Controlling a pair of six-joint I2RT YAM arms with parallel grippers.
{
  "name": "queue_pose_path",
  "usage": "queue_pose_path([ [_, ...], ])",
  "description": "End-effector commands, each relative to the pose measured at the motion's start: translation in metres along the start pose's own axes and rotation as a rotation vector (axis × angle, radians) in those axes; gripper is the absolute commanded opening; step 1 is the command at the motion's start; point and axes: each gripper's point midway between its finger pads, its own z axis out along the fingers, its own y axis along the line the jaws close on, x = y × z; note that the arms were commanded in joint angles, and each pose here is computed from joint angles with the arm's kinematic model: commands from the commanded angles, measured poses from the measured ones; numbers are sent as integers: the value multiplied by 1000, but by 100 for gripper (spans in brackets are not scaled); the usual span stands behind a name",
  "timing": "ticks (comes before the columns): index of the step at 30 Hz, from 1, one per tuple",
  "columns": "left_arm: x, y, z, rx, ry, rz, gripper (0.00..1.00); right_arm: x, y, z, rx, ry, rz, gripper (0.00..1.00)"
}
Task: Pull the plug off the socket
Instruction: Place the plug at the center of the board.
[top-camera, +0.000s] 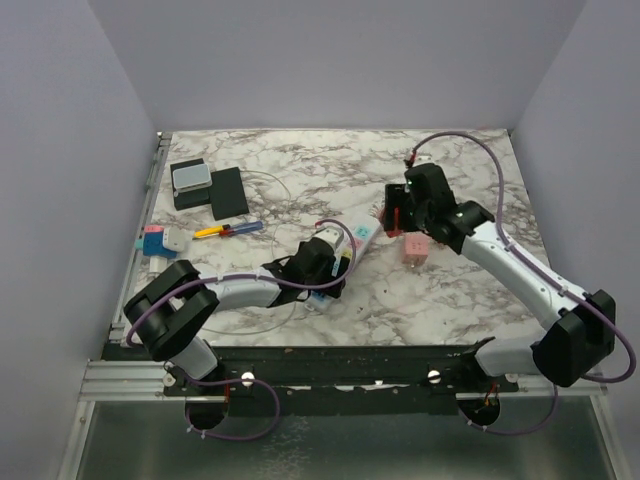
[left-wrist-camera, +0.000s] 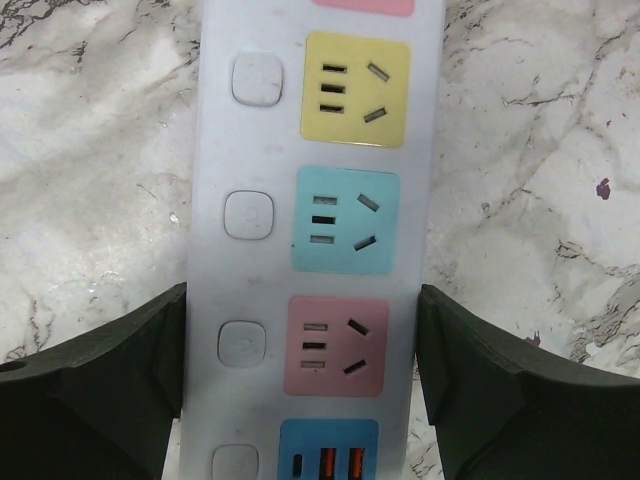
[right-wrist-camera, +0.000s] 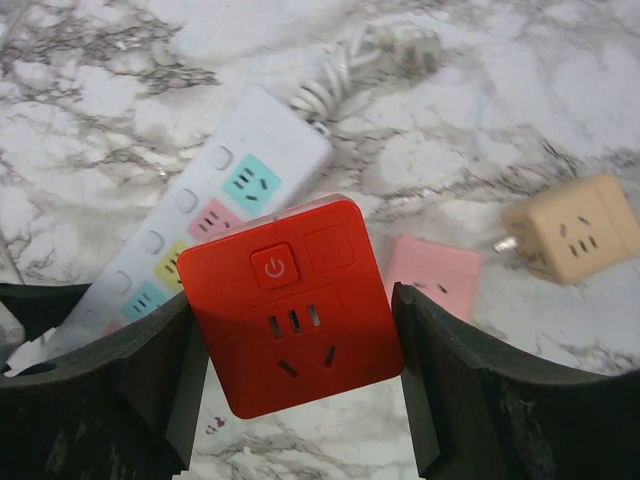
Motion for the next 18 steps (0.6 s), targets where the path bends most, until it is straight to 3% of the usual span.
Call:
queue_pose_path([
  [1, 36, 17, -7, -65, 162, -30, 65, 17, -38, -35, 36, 118, 106, 1],
  [3, 18, 11, -10, -46, 122, -26, 82, 34, -55, -45, 66, 194, 156, 1],
  [6, -9, -2, -15, 4, 71, -4, 97, 64, -79, -61, 103, 322, 288, 1],
  [11, -44, -16, -23, 57, 5, 21, 99, 107, -102, -71, 156, 436, 425, 0],
  [18, -57, -14, -28, 87, -18, 24, 99, 143, -115, -50, 132, 558, 517, 0],
])
